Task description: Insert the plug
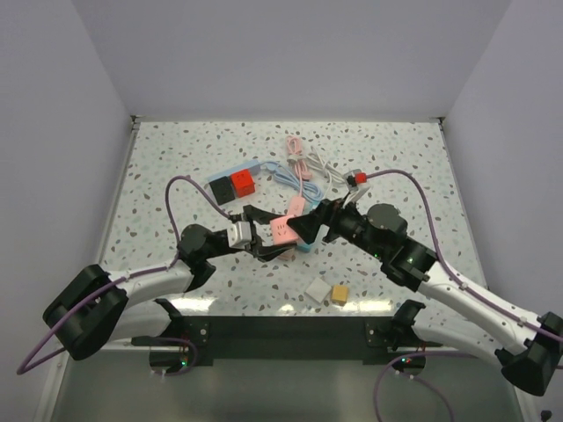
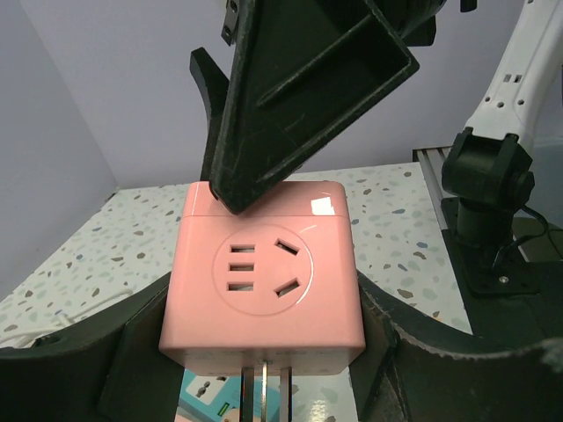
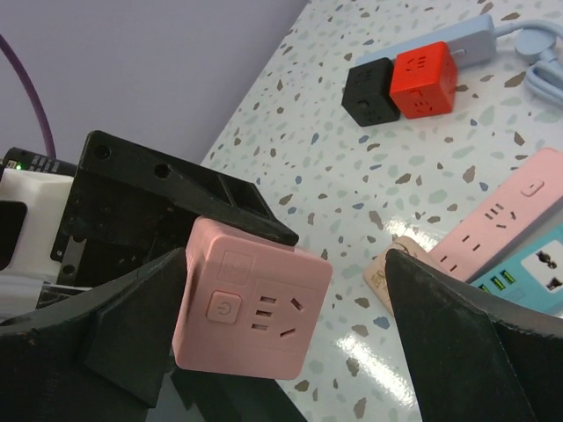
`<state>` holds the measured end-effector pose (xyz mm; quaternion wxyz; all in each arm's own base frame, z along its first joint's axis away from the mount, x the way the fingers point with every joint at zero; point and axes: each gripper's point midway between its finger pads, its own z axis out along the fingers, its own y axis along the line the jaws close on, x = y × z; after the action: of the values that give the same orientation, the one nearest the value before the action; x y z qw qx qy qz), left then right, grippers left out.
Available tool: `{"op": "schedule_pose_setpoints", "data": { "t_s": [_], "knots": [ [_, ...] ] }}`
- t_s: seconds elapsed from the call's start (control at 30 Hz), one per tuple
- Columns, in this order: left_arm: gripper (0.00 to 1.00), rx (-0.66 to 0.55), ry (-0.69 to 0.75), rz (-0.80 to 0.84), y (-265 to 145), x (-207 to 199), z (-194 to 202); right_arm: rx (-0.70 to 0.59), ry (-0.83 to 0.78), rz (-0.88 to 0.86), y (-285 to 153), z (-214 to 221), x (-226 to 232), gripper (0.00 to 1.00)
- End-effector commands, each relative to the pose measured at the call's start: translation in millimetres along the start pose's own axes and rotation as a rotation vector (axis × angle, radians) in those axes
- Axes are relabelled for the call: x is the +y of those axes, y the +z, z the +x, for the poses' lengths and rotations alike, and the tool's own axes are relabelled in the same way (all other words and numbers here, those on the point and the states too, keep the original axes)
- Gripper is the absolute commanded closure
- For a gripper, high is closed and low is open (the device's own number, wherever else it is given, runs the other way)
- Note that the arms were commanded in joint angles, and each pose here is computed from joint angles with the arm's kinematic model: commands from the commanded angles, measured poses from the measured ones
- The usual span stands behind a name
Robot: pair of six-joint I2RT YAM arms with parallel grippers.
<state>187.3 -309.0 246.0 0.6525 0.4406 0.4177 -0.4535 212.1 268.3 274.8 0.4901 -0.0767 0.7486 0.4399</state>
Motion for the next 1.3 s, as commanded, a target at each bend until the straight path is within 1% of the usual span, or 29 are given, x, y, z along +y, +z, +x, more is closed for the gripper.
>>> {"op": "schedule_pose_setpoints", "data": {
  "t_s": [0.0,0.2,0.3,0.43,0.6,0.67,0.7,0.77,0.8,0.83,0.87,0.9,0.93,0.97,1.03,1.07,1.1,1.17,1.2,1.23,1.27],
  "knots": [
    [1.0,-0.123,0.121,0.006,9.1,5.6,-42.9,-0.007,0.06,-0.108,1.7,-1.9,21.6,0.03],
    [1.0,-0.137,0.143,0.0,9.8,7.3,-47.9,0.057,0.073,-0.119,5.0,13.7,20.5,0.04],
    [1.0,-0.138,0.151,-0.002,10.3,8.3,-47.6,0.089,0.085,-0.16,5.1,21.8,26.3,0.07],
    [1.0,-0.148,0.159,-0.016,10.5,11.0,-48.1,0.126,0.097,-0.193,10.8,28.5,31.6,0.14],
    [1.0,-0.152,0.165,-0.036,10.5,14.8,-47.3,0.142,0.096,-0.214,10.1,29.2,36.3,0.2],
    [1.0,-0.16,0.172,-0.041,10.4,15.5,-48.7,0.154,0.098,-0.226,8.2,31.5,38.5,0.25],
    [1.0,-0.155,0.169,-0.042,10.9,16.3,-46.8,0.159,0.099,-0.235,7.4,32.2,40.1,0.3],
    [1.0,-0.155,0.171,-0.046,12.1,17.9,-46.8,0.176,0.102,-0.253,5.2,35.3,42.8,0.37],
    [1.0,-0.154,0.169,-0.049,12.5,18.8,-46.3,0.184,0.103,-0.262,4.6,37.2,43.9,0.43],
    [1.0,-0.152,0.167,-0.055,12.9,20.2,-45.3,0.187,0.102,-0.27,4.4,37.8,45.0,0.64],
    [1.0,-0.152,0.162,-0.06,13.7,21.8,-45.6,0.193,0.103,-0.275,3.9,39.2,45.1,0.75],
    [1.0,-0.149,0.152,-0.071,14.1,23.8,-45.0,0.195,0.1,-0.276,4.1,39.7,44.9,0.94],
    [1.0,-0.131,0.132,-0.085,14.4,26.8,-40.1,0.189,0.085,-0.273,4.6,38.6,44.0,1.0],
    [1.0,-0.127,0.121,-0.108,15.9,32.0,-40.9,0.177,0.073,-0.251,5.9,35.3,41.1,1.0],
    [0.72,-0.085,0.088,-0.142,17.9,40.1,-33.1,0.14,0.015,-0.226,5.7,24.9,37.5,1.0],
    [0.45,-0.073,0.079,-0.146,17.9,41.0,-30.6,0.127,-0.005,-0.201,4.6,18.2,35.6,1.0],
    [0.35,-0.063,0.072,-0.152,18.1,42.4,-28.8,0.077,-0.028,-0.154,4.9,4.8,28.6,1.0],
    [0.21,-0.034,0.049,-0.171,16.0,44.3,-21.3,0.03,-0.089,-0.098,3.3,-14.2,21.5,1.0],
    [0.17,-0.033,0.045,-0.174,15.0,44.0,-21.7,-0.005,-0.104,-0.076,3.7,-26.8,17.7,1.0],
    [0.12,-0.016,0.034,-0.172,12.8,42.0,-16.6,-0.005,-0.125,-0.029,5.0,-29.0,8.0,1.0],
    [0.07,-0.006,0.027,-0.172,11.8,41.3,-13.5,-0.029,-0.136,-0.022,4.9,-41.1,9.9,1.0]
  ]
}}
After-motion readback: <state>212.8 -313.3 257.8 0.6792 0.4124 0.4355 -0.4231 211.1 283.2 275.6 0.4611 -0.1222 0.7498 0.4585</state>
